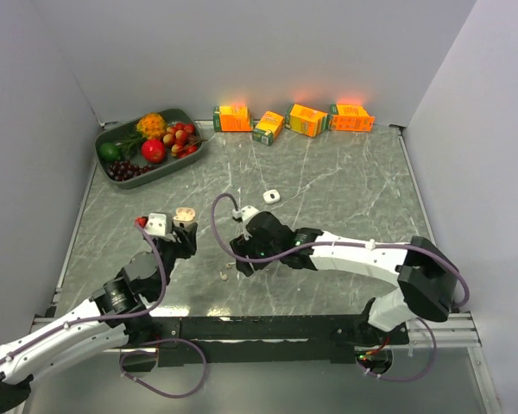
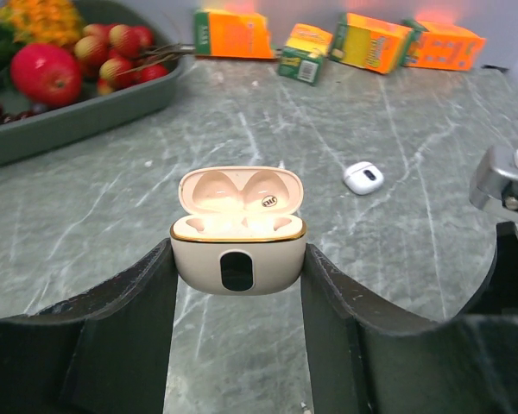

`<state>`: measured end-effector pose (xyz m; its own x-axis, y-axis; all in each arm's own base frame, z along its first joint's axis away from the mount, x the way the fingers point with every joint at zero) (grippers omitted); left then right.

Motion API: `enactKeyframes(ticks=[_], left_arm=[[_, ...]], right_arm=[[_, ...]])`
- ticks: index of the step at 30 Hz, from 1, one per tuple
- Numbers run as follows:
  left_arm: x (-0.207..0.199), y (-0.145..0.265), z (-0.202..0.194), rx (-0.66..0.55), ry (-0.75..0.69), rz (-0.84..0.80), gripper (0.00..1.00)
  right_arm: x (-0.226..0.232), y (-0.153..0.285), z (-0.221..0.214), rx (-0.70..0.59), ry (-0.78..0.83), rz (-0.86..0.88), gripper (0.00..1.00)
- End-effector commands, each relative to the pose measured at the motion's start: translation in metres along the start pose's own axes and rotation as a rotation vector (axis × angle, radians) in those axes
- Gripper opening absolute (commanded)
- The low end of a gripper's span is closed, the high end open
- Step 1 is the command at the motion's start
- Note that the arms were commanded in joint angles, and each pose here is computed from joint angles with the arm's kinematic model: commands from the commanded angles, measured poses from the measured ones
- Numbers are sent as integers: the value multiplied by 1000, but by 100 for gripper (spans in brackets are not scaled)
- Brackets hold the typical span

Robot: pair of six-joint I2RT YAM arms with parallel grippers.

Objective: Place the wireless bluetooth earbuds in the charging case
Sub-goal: Open the charging case, then pick up the earbud from the center of the board.

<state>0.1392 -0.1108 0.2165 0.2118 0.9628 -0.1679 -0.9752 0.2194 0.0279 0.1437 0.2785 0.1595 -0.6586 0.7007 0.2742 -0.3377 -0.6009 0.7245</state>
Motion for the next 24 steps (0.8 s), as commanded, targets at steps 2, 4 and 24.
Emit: enactKeyframes(ticks=[2,4,24], left_arm=[[14,7,7,3,72,153,1],[15,7,6,2,83,168,1],[18,11,8,-9,106,173,1]], right_arm=[[12,-17,32,-137,125,59,65],[14,-25,36,-137,147,64,63],[16,-81,20,-9,158,35,55]])
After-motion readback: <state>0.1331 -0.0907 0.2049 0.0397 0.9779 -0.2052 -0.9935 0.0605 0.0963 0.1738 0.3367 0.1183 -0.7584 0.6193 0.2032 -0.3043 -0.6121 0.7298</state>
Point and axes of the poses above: each gripper's point midway between its finger pads, its own y axis back along the fingers, its own x axis along the line the jaws close on, z = x × y, the point moved 9 cm from there along y, back along the fingers, and after that the axes turned 1 degree about -y, right-handed, at the moved point
